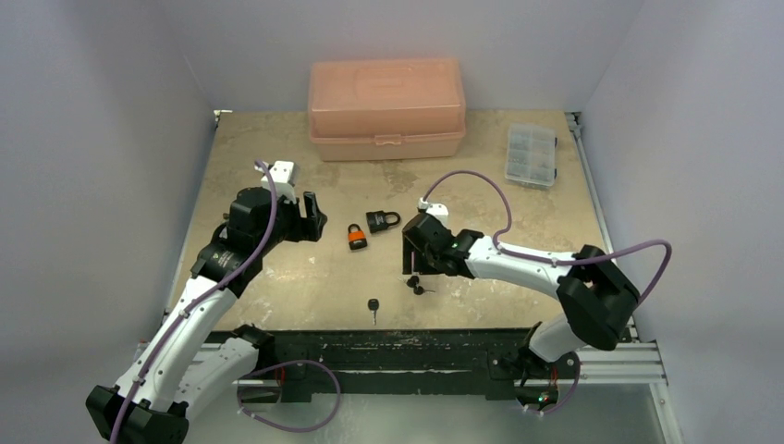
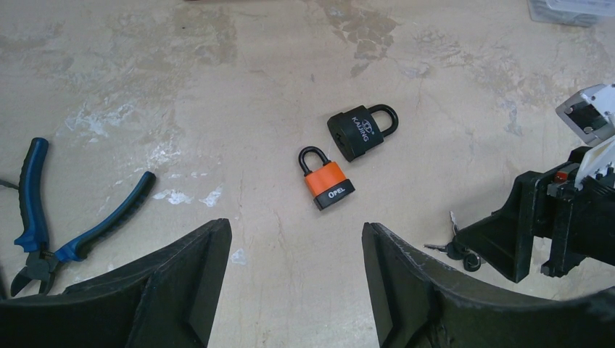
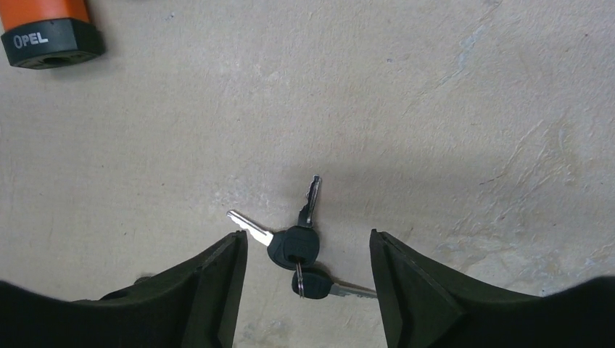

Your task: Unlock with the key

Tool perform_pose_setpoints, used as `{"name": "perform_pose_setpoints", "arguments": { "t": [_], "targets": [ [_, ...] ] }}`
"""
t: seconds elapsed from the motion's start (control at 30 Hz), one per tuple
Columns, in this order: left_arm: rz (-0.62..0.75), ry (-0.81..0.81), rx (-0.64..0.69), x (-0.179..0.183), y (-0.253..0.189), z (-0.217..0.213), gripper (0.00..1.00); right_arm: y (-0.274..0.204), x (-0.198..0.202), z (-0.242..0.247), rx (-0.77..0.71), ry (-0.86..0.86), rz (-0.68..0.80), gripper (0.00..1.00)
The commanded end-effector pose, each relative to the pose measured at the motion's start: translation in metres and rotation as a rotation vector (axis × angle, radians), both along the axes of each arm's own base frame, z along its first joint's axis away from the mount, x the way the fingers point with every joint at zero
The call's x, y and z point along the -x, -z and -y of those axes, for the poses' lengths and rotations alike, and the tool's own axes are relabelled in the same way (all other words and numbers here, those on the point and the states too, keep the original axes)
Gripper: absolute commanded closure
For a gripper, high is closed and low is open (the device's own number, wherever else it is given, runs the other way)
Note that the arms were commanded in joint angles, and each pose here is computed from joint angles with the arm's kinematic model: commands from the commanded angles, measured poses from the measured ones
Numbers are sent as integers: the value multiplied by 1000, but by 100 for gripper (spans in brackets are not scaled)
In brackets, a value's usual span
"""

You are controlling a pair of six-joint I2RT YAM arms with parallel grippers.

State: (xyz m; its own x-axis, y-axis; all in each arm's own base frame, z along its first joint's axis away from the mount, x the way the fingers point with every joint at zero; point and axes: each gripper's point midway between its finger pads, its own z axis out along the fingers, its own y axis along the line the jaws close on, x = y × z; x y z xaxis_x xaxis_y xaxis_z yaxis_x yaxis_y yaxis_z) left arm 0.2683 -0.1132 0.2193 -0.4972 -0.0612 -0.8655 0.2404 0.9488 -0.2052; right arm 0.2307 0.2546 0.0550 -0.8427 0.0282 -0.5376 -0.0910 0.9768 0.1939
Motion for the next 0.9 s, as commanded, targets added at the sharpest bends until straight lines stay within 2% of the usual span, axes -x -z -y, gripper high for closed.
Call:
{"name": "perform_pose_setpoints", "arguments": {
  "t": [0.0, 0.3, 0.87],
  "targets": [
    [36, 16, 11, -4, -7, 4, 30, -15, -4, -12, -18, -30, 6, 30],
    [37, 8, 9, -4, -7, 3, 30, -4, 17, -17, 20, -26, -80, 33],
    [40, 6, 11, -3, -8, 2, 31, 30, 15, -12, 111, 16, -120, 46]
  ]
}}
